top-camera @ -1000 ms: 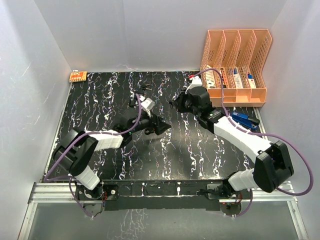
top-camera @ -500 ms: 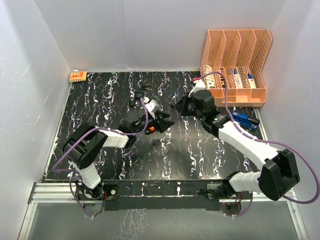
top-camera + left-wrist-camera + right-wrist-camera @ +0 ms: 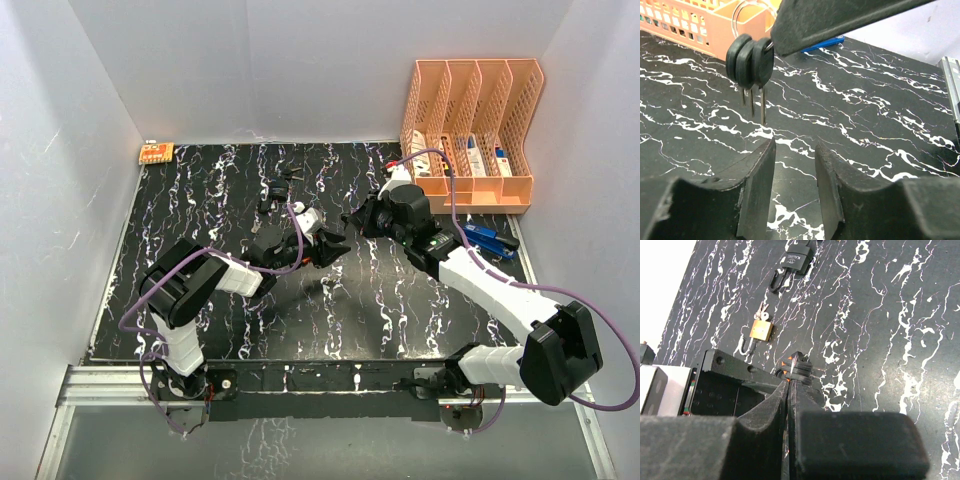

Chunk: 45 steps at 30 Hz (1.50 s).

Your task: Unlock with the key

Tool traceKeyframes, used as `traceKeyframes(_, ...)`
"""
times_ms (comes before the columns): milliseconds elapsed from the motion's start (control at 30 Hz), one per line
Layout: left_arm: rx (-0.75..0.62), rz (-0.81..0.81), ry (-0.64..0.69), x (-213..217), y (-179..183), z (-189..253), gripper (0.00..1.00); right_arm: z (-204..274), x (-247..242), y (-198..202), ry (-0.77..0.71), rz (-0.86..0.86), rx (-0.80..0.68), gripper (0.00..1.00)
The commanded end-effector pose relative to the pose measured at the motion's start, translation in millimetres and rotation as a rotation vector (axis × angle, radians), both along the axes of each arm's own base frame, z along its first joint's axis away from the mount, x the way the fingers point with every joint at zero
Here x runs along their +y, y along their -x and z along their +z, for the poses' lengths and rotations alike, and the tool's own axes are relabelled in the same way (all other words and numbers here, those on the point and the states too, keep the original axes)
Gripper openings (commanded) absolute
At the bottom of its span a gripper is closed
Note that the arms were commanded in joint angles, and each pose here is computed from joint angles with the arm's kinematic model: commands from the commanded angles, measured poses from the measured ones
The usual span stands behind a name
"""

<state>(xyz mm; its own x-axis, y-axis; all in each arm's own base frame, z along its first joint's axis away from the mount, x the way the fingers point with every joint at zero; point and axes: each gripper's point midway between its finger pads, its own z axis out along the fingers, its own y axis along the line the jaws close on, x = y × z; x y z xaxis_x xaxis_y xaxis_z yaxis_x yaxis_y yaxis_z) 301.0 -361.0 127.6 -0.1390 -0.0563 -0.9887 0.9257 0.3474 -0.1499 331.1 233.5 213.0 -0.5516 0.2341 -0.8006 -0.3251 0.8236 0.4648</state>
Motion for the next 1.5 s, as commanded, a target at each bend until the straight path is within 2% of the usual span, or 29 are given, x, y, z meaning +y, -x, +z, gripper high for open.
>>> traceKeyframes(0,-0.135,-0.040,0.066,-9,0,32,0.33,21,4,1,-0.058,0.011,-0.063,0.00)
traceKeyframes(67,-0.152,-0.040,0.075,-9,1,34,0.27,21,4,2,-0.059,0.014,-0.062,0.00)
traceKeyframes(200,-0.190,-0.043,0.093,-9,2,38,0.23,21,4,3,-0.060,0.015,-0.062,0.00)
traceKeyframes(467,-0.221,-0.055,0.104,-10,5,40,0.22,20,4,4,-0.062,0.018,-0.060,0.00)
traceKeyframes(633,-0.224,-0.047,0.107,-10,3,40,0.14,20,4,4,-0.062,0.019,-0.060,0.00)
traceKeyframes(700,-0.222,-0.040,0.107,-9,2,40,0.14,21,4,4,-0.064,0.021,-0.063,0.00)
traceKeyframes(867,-0.217,-0.002,0.096,-4,-1,35,0.20,25,3,6,-0.068,0.019,-0.069,0.00)
traceKeyframes(1133,-0.219,0.056,0.089,5,-4,29,0.37,26,2,8,-0.069,0.021,-0.070,0.00)
traceKeyframes(1467,-0.241,0.037,0.100,-2,-8,37,0.38,23,3,8,-0.066,0.026,-0.062,0.00)
